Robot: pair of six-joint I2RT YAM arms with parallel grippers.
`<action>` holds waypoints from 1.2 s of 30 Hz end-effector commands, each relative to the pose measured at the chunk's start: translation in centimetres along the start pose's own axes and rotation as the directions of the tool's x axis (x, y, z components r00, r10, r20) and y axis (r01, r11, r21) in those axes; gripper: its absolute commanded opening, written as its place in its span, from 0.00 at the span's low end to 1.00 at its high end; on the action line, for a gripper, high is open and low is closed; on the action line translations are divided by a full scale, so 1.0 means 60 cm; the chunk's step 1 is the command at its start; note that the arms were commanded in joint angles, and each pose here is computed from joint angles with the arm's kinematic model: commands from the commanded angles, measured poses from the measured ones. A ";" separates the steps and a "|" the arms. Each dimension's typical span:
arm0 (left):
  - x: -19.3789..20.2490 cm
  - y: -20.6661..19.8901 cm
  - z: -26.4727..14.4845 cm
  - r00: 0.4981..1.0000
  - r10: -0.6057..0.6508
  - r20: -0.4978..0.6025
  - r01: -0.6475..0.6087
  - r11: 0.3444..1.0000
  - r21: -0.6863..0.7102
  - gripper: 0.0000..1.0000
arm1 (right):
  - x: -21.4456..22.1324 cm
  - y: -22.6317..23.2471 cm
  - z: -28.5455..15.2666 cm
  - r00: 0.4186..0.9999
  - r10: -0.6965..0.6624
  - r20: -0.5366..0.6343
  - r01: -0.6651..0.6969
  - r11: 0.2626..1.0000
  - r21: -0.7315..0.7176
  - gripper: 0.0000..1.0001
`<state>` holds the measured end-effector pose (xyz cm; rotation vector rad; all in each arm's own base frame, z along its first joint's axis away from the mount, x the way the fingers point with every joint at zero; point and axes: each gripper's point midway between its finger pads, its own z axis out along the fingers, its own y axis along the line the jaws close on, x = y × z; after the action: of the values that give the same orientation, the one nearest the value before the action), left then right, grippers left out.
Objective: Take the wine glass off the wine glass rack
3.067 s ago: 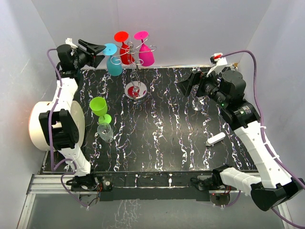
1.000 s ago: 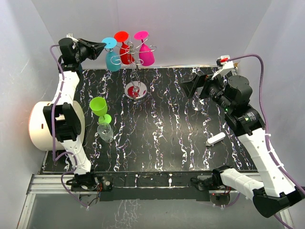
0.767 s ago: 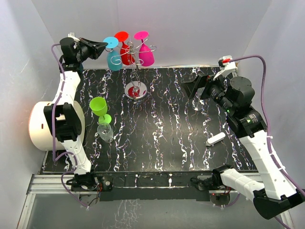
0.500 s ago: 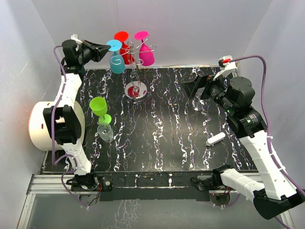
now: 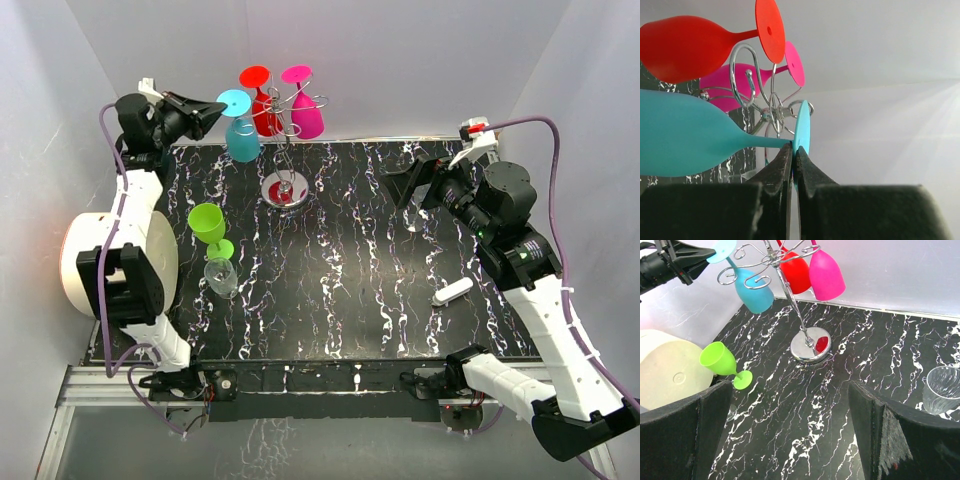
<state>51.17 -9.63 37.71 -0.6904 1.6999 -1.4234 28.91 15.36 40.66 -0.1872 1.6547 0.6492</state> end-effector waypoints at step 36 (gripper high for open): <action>0.309 -0.372 -0.405 0.903 0.405 -0.141 -0.137 0.584 0.800 0.00 | 0.031 0.195 0.019 0.827 0.505 -0.247 -0.530 0.555 -0.641 0.98</action>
<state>23.24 -16.10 55.31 0.1446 1.2476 -1.8122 27.26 25.15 35.53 -0.1092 1.7259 1.5314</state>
